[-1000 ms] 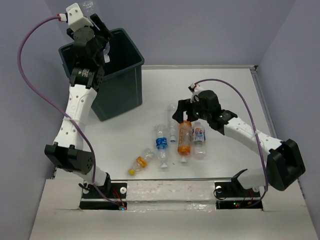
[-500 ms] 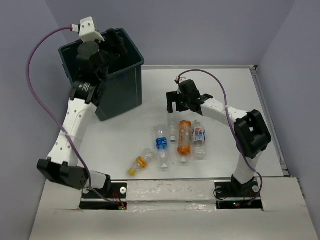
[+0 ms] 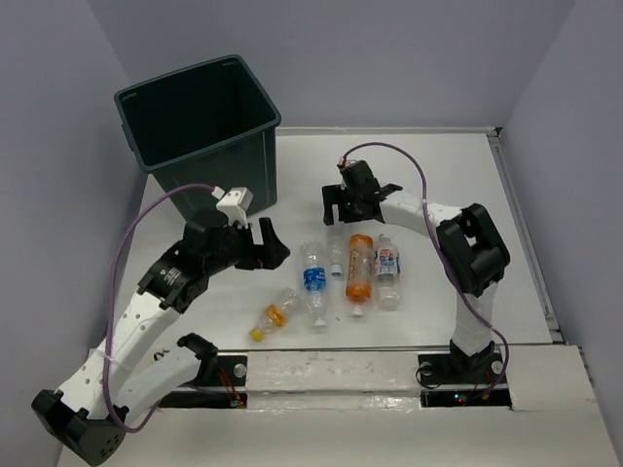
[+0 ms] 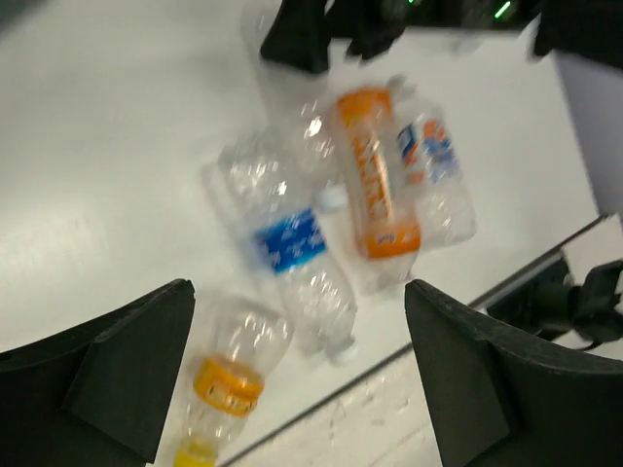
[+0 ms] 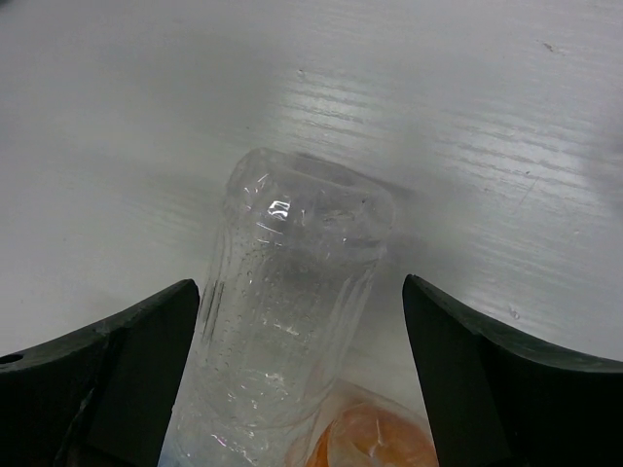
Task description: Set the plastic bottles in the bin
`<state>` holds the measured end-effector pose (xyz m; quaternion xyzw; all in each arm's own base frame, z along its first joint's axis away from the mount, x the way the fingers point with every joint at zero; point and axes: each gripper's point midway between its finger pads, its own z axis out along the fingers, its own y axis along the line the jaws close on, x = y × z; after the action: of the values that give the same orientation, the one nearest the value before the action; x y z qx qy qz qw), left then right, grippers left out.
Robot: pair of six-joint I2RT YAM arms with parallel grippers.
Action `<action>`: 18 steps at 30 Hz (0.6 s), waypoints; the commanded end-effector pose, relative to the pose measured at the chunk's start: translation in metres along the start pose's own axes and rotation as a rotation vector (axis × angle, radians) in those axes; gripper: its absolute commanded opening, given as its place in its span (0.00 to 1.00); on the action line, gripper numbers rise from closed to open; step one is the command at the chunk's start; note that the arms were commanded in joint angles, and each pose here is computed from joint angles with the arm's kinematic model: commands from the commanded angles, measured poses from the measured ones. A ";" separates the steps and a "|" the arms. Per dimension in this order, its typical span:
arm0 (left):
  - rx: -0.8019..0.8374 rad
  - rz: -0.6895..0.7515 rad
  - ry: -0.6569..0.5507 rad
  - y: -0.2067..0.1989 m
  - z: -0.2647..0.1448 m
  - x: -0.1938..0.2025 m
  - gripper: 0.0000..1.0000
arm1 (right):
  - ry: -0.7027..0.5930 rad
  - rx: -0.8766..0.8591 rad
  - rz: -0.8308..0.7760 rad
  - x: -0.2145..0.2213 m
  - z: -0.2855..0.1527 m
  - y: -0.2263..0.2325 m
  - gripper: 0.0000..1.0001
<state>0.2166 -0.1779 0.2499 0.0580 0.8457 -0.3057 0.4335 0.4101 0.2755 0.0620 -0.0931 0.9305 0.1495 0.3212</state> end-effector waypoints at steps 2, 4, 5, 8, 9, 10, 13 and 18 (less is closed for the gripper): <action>-0.008 -0.119 0.264 0.016 -0.008 0.086 0.99 | -0.055 -0.040 0.031 -0.022 0.007 0.014 0.87; -0.016 -0.130 0.337 0.021 -0.005 0.106 0.99 | -0.061 -0.041 0.034 -0.023 0.009 0.014 0.82; -0.022 -0.129 0.371 0.026 -0.003 0.117 0.99 | -0.060 -0.039 0.037 -0.022 0.010 0.014 0.78; -0.039 -0.122 0.427 0.030 0.002 0.131 0.99 | -0.075 -0.023 0.044 -0.024 0.011 0.011 0.65; -0.044 -0.106 0.456 0.031 0.005 0.137 0.99 | -0.087 -0.025 0.045 -0.027 0.009 0.012 0.60; -0.054 -0.105 0.468 0.033 0.007 0.139 0.99 | -0.099 -0.028 0.045 -0.030 0.007 0.012 0.60; -0.036 -0.067 0.528 0.030 0.017 0.151 0.99 | -0.147 -0.050 0.055 -0.041 -0.005 0.017 0.39; -0.090 0.004 0.653 0.040 0.030 0.176 0.99 | -0.240 -0.088 0.043 -0.072 -0.039 0.027 0.38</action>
<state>0.1469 -0.1878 0.0951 0.0982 0.9498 -0.2466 0.1655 0.4219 0.2857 0.0695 -0.0716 0.9213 0.1709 0.3418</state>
